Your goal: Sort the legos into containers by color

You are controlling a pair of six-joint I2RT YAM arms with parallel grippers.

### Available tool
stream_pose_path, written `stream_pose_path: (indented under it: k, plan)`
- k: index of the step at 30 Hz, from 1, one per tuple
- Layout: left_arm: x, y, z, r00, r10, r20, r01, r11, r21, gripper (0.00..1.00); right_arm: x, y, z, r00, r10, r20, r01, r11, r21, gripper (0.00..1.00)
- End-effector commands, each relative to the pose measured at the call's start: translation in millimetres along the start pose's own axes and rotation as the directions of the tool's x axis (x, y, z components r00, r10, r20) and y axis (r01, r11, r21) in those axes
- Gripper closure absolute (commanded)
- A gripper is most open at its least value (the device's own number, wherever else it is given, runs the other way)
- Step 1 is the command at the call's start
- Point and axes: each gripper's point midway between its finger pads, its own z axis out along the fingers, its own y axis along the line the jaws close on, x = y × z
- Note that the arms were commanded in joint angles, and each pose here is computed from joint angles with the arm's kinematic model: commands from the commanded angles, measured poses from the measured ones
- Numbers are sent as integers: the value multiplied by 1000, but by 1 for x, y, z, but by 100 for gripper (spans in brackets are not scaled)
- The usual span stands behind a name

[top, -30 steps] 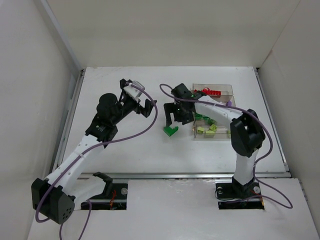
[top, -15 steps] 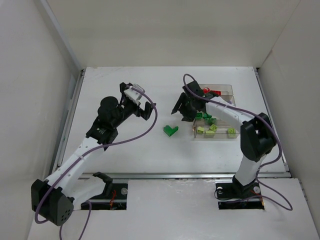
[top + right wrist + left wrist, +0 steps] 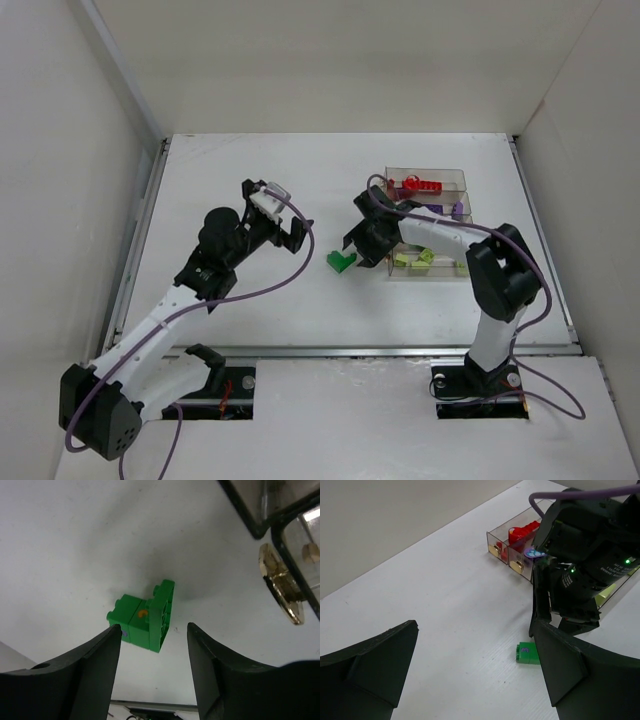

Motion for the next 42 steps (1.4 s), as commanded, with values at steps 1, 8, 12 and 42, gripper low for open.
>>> stream_pose_path:
  k: [1, 8, 12, 42]
  plan:
    - [-28, -1, -6, 995, -2, 100, 3, 1000, -5, 0, 0, -6, 16, 998, 56, 7, -56, 998, 38, 40]
    - [-27, 2, -11, 995, -2, 100, 4, 1000, -23, 0, -3, -16, 34, 998, 53, 30, -55, 995, 82, 51]
    - [-26, 1, -13, 996, -4, 91, 6, 1000, -22, 0, -15, -6, 38, 997, -12, 81, 5, 997, 80, 76]
    - [45, -73, 5, 859, 505, 85, -447, 657, 607, 0, 20, 136, -125, 479, -800, 362, 862, 351, -366, 100]
